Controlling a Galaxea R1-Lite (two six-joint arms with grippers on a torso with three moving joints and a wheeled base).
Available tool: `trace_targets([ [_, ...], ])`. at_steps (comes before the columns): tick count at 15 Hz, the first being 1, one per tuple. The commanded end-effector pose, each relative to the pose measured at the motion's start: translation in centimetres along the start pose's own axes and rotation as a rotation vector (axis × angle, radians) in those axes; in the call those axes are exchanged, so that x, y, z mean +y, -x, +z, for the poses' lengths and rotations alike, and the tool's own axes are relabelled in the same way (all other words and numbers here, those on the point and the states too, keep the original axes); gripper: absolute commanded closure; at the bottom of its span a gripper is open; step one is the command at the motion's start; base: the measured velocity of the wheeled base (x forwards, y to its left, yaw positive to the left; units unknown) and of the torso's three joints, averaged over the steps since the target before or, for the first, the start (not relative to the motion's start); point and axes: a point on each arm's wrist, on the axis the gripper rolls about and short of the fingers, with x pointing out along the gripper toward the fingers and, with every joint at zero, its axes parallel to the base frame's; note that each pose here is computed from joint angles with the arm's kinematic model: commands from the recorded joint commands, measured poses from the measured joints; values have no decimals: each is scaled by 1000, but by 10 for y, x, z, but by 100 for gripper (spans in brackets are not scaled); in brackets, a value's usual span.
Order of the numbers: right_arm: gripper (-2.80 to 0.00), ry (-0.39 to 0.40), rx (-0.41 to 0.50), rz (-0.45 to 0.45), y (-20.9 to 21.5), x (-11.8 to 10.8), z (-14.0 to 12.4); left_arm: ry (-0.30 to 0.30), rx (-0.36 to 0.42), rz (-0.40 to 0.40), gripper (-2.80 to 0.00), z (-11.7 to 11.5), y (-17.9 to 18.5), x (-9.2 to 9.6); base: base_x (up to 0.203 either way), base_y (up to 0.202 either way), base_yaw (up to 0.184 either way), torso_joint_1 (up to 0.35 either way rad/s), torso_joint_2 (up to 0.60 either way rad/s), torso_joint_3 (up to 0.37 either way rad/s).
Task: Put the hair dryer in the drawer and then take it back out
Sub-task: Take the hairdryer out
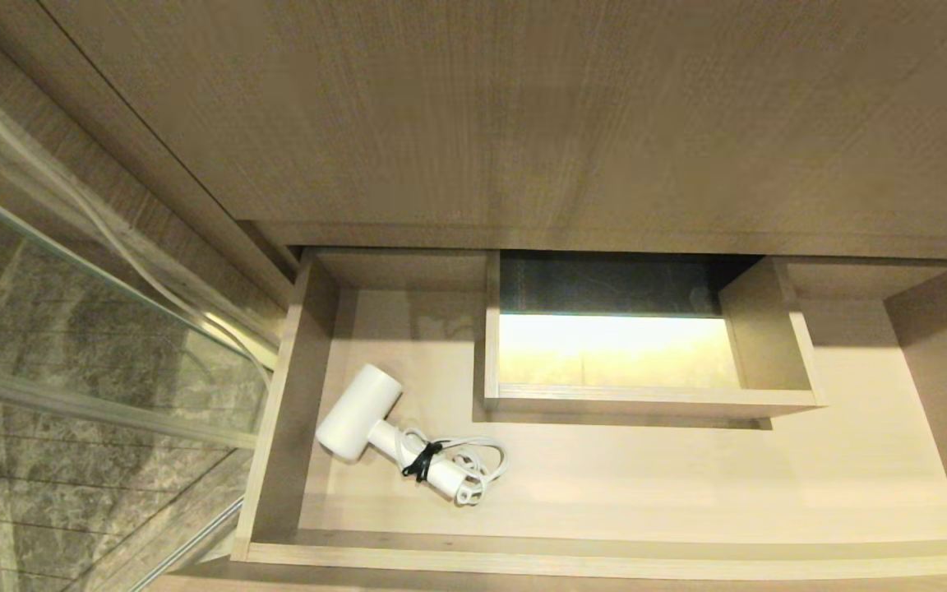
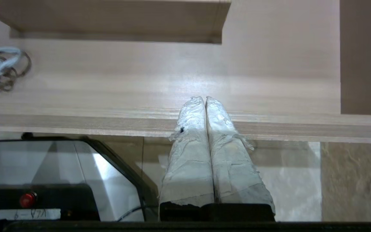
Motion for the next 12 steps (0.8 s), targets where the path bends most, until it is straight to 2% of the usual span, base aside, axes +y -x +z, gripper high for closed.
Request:
trace_targets([
  [1,0,-5,-149,6,13,0,-9,0,0,0,0,0,0,0,0,0,0,0,0,0],
  [12,0,-17,-150,7,13,0,-11,0,0,0,0,0,0,0,0,0,0,0,0,0],
])
